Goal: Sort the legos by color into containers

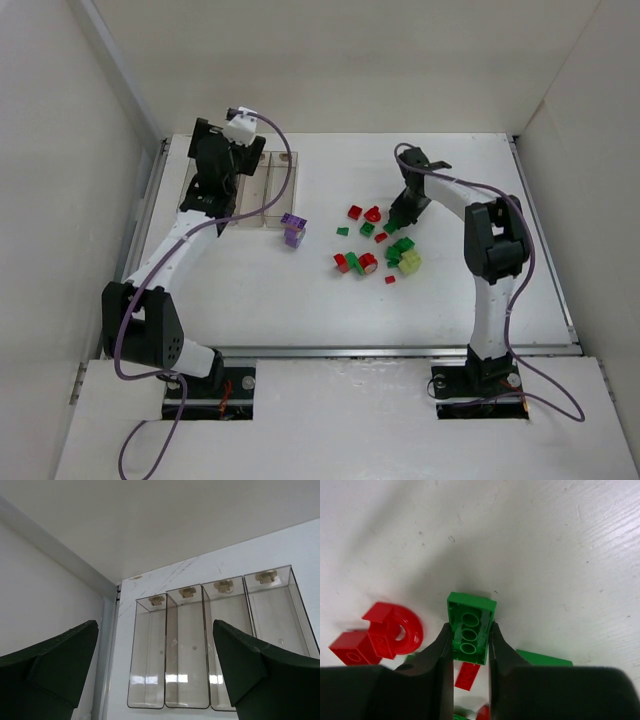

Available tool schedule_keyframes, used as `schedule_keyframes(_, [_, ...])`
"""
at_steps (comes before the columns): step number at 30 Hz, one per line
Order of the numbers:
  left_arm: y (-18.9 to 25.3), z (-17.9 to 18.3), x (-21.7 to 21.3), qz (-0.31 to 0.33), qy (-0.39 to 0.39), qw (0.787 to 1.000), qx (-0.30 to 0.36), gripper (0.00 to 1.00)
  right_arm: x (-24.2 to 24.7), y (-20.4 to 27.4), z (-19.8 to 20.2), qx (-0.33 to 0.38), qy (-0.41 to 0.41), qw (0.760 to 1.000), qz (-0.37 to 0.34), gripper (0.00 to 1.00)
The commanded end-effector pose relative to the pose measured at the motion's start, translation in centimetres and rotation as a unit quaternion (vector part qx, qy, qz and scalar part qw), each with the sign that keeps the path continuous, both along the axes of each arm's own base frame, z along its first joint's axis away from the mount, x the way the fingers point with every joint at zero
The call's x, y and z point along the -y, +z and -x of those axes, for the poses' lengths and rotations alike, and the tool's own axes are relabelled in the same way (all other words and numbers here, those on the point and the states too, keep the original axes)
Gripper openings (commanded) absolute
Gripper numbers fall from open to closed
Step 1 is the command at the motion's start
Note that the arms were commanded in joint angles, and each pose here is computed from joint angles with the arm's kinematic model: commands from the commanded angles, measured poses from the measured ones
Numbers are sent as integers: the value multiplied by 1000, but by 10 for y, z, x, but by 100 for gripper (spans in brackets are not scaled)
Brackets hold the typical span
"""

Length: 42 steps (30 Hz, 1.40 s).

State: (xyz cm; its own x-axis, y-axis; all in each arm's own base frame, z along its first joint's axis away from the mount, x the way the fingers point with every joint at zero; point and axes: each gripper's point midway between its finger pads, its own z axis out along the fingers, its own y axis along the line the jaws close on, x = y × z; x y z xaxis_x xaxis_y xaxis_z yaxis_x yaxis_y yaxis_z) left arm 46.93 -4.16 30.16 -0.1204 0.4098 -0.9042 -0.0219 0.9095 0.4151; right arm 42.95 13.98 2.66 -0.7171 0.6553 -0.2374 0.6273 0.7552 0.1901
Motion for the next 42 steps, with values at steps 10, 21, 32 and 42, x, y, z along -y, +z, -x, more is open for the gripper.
schedule_keyframes(10, [-15,46,125,22,-321,941,-106,87,-14,115,-61,197,91,976,10,0])
schedule_keyframes(21, [32,71,228,274,-522,796,-140,87,-136,303,-46,433,202,870,-117,0])
schedule_keyframes(32, [69,70,249,337,-541,757,-141,76,-169,324,-32,460,235,844,-143,0])
schedule_keyframes(42, [30,43,253,351,-493,765,-223,49,-173,325,-24,468,250,835,-147,0])
